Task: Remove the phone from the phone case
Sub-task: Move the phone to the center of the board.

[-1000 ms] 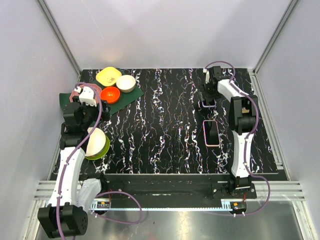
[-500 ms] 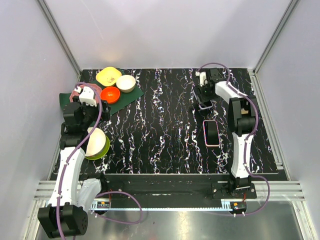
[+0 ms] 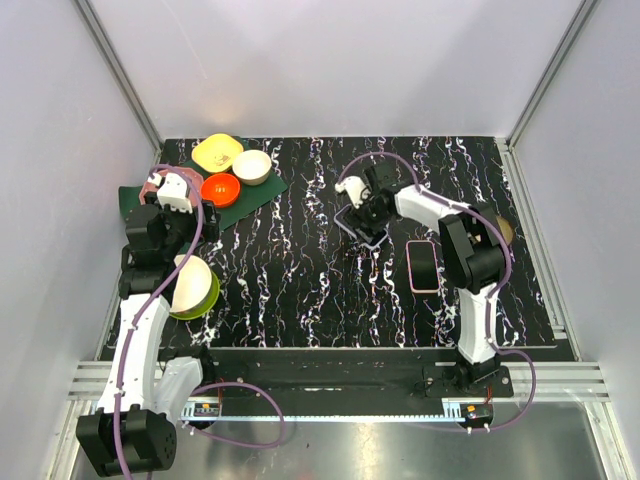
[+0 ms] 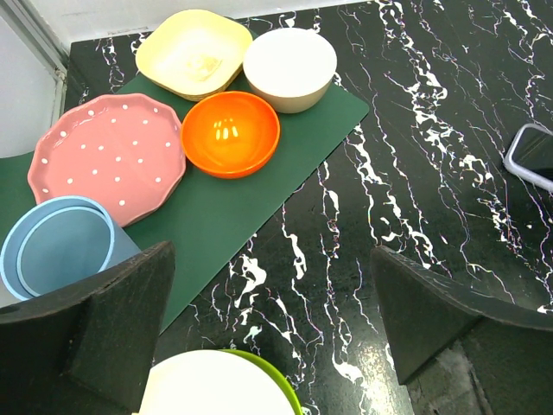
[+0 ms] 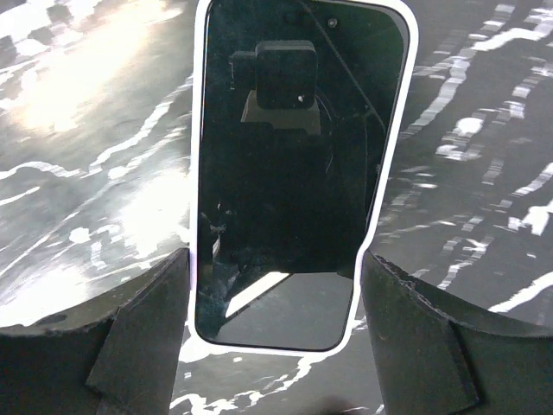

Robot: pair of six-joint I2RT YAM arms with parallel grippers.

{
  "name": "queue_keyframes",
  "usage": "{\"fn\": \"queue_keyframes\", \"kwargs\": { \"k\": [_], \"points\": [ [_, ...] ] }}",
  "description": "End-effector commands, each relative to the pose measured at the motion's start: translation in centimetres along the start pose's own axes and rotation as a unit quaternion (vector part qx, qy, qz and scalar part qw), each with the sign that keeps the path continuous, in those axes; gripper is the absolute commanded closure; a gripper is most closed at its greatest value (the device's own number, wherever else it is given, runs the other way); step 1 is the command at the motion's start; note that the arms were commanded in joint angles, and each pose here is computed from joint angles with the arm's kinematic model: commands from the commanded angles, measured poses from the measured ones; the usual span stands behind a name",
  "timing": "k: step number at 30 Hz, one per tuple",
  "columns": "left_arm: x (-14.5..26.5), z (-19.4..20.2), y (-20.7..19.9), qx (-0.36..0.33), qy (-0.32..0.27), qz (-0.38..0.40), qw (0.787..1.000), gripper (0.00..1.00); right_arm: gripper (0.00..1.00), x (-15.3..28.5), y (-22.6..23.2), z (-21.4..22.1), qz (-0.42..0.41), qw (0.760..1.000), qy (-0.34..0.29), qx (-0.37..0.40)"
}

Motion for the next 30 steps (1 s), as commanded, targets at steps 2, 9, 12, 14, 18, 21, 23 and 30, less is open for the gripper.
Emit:
{"fn": "queue_keyframes", "kwargs": {
  "k": [2,9,12,14,18,21,23,30],
  "points": [
    [-0.1,-1.0,-0.1,0.001,-0.028,0.01,1.0,0.01,0.42,2.0,3.9,-2.4,-0.027,0.991,-0.05,0.124],
    [0.0,-1.0,-0.1,0.001,-0.028,0.011,1.0,0.01,0.41,2.1,8.4,-2.2,-0.067,0.975,-0.056,0.205],
    [0.0,-1.0,-0.1,0.001,-0.028,0.011,1.0,0.01,0.42,2.5,10.1,-2.4,-0.096,0.965,-0.077,0.233],
    [-0.1,-0.9,-0.1,0.001,-0.027,0.01,1.0,0.01,0.42,2.9,11.2,-2.4,-0.114,0.956,-0.087,0.257],
    [-0.1,-1.0,0.0,0.001,-0.027,0.01,1.0,0.01,0.4,3.2,12.8,-2.2,-0.139,0.94,-0.099,0.295],
    [0.0,-1.0,0.0,0.001,-0.028,0.01,1.0,0.01,0.34,2.9,13.4,-1.8,-0.14,0.932,-0.083,0.325],
    [0.0,-1.0,0.0,0.001,-0.028,0.011,1.0,0.01,0.32,2.5,13.6,-1.6,-0.144,0.928,-0.071,0.335],
    [0.0,-1.0,0.1,0.002,-0.028,0.008,1.0,0.01,0.22,1.8,13.7,-2.5,-0.154,0.943,-0.04,0.291]
  ]
}}
Point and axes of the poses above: each gripper's point midway between its finger pads, its own x axis back along the fingers, its own y axis along the line the jaws close on, z = x × y, the point moved 9 cm from there along x, back along the fingers, and after that the axes turned 14 degrees about x, right-handed, at the moved point
